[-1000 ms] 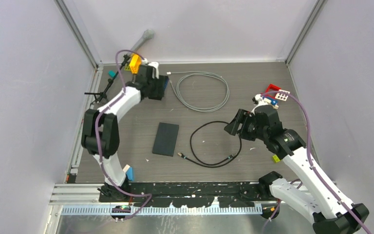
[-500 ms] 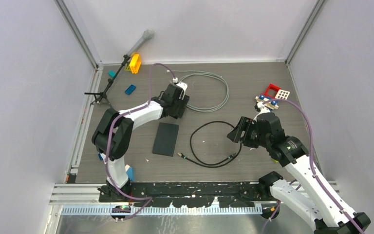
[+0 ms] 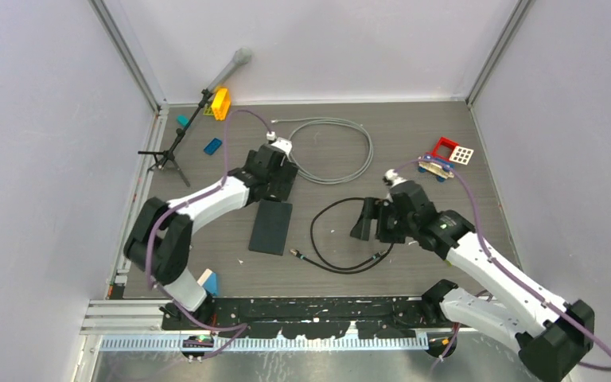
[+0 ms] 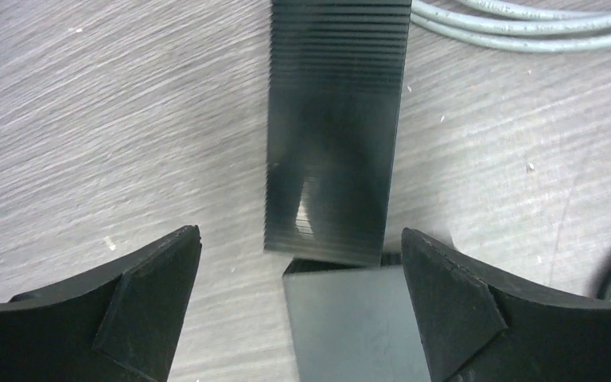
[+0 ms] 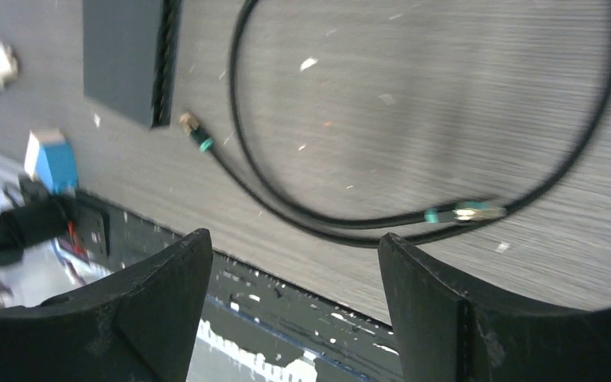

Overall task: Insert the plug into the switch port
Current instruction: Place the switch port at the center of the board, then pick up the connector from the center of the board.

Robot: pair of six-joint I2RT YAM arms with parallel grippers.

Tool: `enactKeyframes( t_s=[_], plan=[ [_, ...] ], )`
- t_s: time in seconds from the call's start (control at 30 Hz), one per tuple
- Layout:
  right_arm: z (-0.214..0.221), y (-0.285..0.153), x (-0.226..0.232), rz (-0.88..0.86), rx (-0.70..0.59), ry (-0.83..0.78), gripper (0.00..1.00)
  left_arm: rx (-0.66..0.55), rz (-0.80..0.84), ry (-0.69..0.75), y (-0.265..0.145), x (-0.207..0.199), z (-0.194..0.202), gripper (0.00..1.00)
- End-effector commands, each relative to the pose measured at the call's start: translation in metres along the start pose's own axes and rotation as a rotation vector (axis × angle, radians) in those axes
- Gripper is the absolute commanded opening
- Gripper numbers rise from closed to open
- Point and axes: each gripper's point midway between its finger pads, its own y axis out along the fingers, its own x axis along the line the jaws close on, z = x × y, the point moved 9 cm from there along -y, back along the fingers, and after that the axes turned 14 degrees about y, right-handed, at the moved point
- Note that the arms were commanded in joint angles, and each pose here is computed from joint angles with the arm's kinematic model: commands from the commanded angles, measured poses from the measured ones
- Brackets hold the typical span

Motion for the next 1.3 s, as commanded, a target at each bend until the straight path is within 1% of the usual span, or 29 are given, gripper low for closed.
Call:
enactKeyframes(
  t_s=[0.0,0.1,0.2,0.27,0.37,0.5,0.6,0.7,0.9,1.03,1.13,1.27],
  plan=[
    [0.013,0.010,0.041,-0.121,0.001,-0.200,0.81,-0.110,-0.024,-0.071,-0.034,0.011,-0.004,1.00],
    [0.034,0.030,0.061,-0.169,0.045,-0.308,0.80,-0.113,-0.069,-0.134,-0.052,0.017,0.003,1.00],
    [0.050,0.050,0.074,-0.254,0.087,-0.415,0.75,-0.155,-0.053,-0.227,-0.064,0.014,0.016,1.00],
    [0.059,0.064,0.080,-0.323,0.113,-0.477,0.74,-0.188,-0.028,-0.285,-0.068,0.009,0.029,1.00],
    [0.065,0.079,0.087,-0.406,0.143,-0.572,0.73,-0.251,-0.015,-0.343,-0.072,0.004,0.044,0.99],
    [0.069,0.104,0.094,-0.493,0.176,-0.705,0.72,-0.313,-0.050,-0.394,-0.080,0.006,0.059,0.98],
    [0.069,0.124,0.096,-0.461,0.222,-0.787,0.69,-0.340,-0.077,-0.419,-0.086,0.009,0.064,0.98],
    [0.074,0.140,0.092,-0.421,0.309,-0.849,0.67,-0.352,-0.097,-0.425,-0.089,0.012,0.067,0.97],
    [0.078,0.157,0.084,-0.363,0.360,-0.875,0.62,-0.346,-0.101,-0.416,-0.089,0.012,0.067,0.97],
    [0.080,0.164,0.074,-0.278,0.400,-0.874,0.55,-0.328,-0.095,-0.405,-0.086,0.011,0.066,0.97],
    [0.084,0.166,0.066,-0.240,0.433,-0.843,0.53,-0.326,-0.091,-0.403,-0.086,0.011,0.065,0.97],
    [0.092,0.165,0.055,-0.198,0.459,-0.792,0.47,-0.334,-0.091,-0.405,-0.087,0.011,0.065,0.97]
  ],
)
